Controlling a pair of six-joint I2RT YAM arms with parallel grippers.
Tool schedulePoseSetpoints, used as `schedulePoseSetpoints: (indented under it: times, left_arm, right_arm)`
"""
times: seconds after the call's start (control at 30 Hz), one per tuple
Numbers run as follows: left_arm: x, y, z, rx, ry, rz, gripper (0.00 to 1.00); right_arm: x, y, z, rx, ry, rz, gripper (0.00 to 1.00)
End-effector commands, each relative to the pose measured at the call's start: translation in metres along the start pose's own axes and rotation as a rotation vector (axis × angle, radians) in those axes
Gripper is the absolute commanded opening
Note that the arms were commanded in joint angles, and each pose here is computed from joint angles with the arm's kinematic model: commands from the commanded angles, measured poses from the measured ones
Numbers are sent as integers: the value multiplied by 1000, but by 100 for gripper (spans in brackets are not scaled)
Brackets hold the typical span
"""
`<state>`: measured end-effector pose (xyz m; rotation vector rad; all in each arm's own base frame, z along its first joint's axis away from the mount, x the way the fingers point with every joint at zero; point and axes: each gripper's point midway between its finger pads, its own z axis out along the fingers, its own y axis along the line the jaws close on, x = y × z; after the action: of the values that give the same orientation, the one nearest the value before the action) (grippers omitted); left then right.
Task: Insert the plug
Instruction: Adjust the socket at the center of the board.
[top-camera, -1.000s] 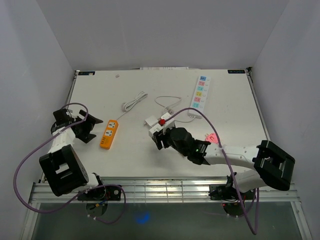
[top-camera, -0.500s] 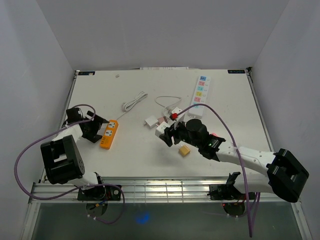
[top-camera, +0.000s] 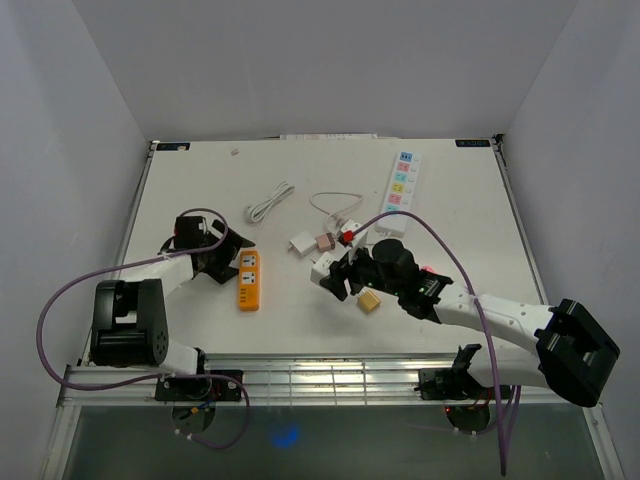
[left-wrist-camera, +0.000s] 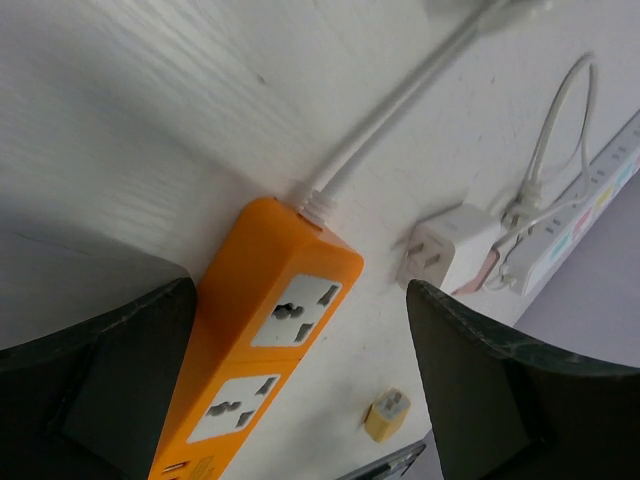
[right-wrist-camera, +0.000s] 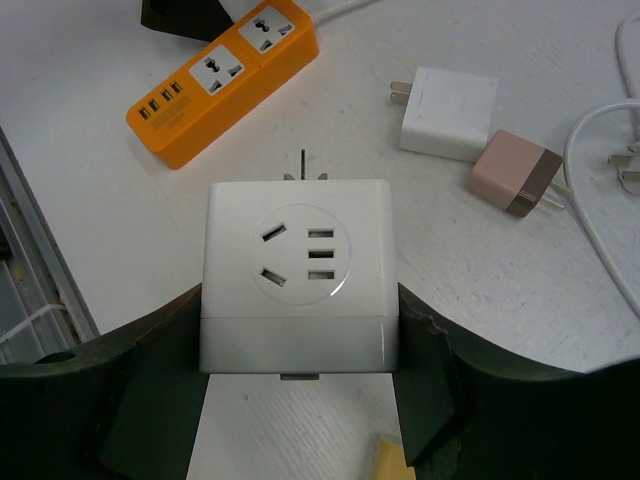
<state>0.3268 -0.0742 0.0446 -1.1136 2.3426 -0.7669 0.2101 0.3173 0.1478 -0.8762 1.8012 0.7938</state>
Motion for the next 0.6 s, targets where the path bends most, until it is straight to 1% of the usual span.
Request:
schedulePoseSetpoints:
  times: [0.0, 0.2, 0.3, 0.37, 0.47, 0.57]
  left_arm:
    - [42, 8, 1, -47, 60, -11, 98]
    - [72, -6, 7, -33, 100, 54, 98]
    - [77, -15, 11, -23, 118, 77, 98]
    - [75, -18, 12, -30, 122, 95, 98]
    - [59, -23, 8, -73, 68, 140, 98]
    - [43, -24, 4, -87, 29, 135, 98]
  right_arm:
    - [-19, 3, 1, -20, -12, -1, 19]
    - [-15, 5, -2, -37, 33, -19, 18]
    - [-15, 6, -2, -45, 47, -29, 18]
    - [-18, 9, -2, -66, 51, -42, 19]
    - [-20, 11, 1, -80, 57, -47, 19]
    - [-17, 12, 4, -87, 72, -47, 18]
